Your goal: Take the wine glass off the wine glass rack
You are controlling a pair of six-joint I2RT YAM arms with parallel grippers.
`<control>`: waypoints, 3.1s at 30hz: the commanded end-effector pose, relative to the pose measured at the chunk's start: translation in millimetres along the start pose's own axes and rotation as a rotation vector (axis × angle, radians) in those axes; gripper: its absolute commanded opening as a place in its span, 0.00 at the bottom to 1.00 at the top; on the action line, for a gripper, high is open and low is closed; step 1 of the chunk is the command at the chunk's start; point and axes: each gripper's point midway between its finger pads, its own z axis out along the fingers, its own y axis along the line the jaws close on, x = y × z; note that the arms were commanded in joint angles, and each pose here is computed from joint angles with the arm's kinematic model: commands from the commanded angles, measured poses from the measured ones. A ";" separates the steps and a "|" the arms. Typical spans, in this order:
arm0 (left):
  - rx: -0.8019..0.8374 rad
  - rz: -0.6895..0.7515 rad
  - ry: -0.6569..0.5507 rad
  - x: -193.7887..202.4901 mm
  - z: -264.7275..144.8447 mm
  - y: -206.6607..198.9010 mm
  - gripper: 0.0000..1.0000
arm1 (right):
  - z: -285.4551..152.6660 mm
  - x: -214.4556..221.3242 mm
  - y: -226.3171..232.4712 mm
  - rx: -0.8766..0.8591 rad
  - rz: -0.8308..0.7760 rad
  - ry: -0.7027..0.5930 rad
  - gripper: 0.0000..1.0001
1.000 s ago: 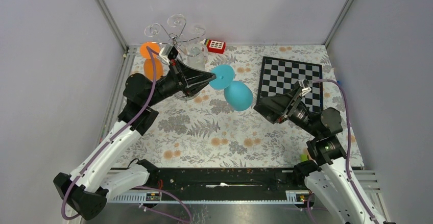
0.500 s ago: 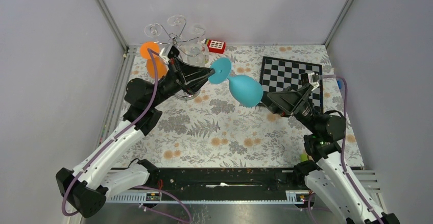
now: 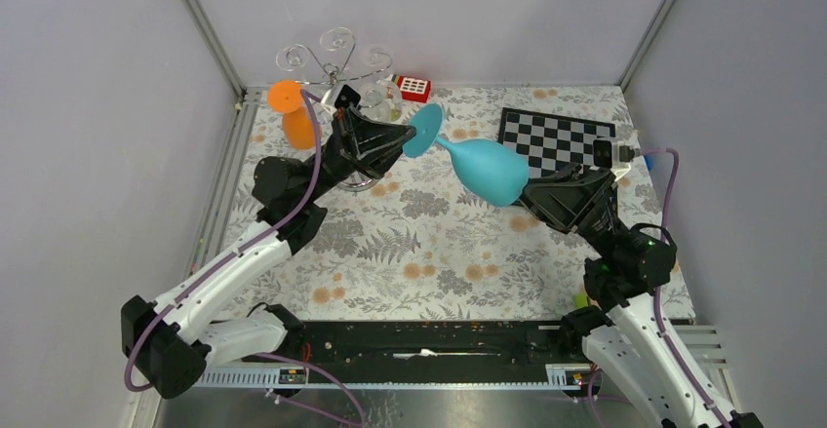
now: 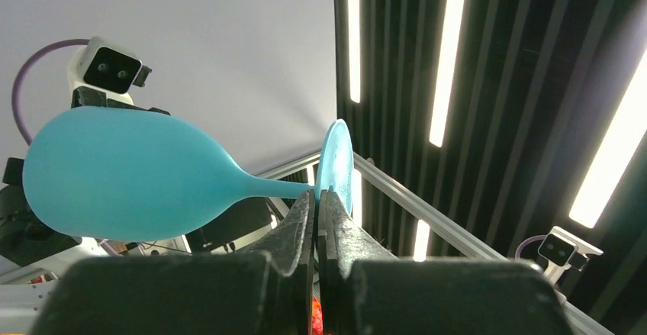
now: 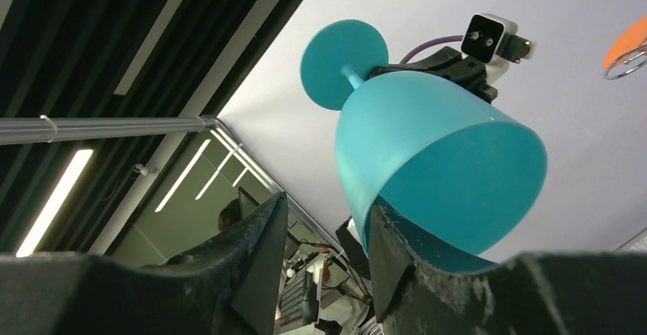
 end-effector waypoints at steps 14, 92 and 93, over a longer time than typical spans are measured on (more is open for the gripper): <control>0.068 0.045 0.023 7.9 5.3 1.2 0.46 | 10.8 -2.0 35.3 -0.147 -0.073 0.013 0.00; -1.292 1.391 -0.814 -137.1 -248.8 23.7 0.99 | -30.0 -67.4 -413.8 1.811 -0.595 0.840 0.00; -1.297 1.395 -0.813 -137.3 -249.5 23.5 0.99 | -34.5 -70.3 -416.5 1.828 -0.592 0.837 0.01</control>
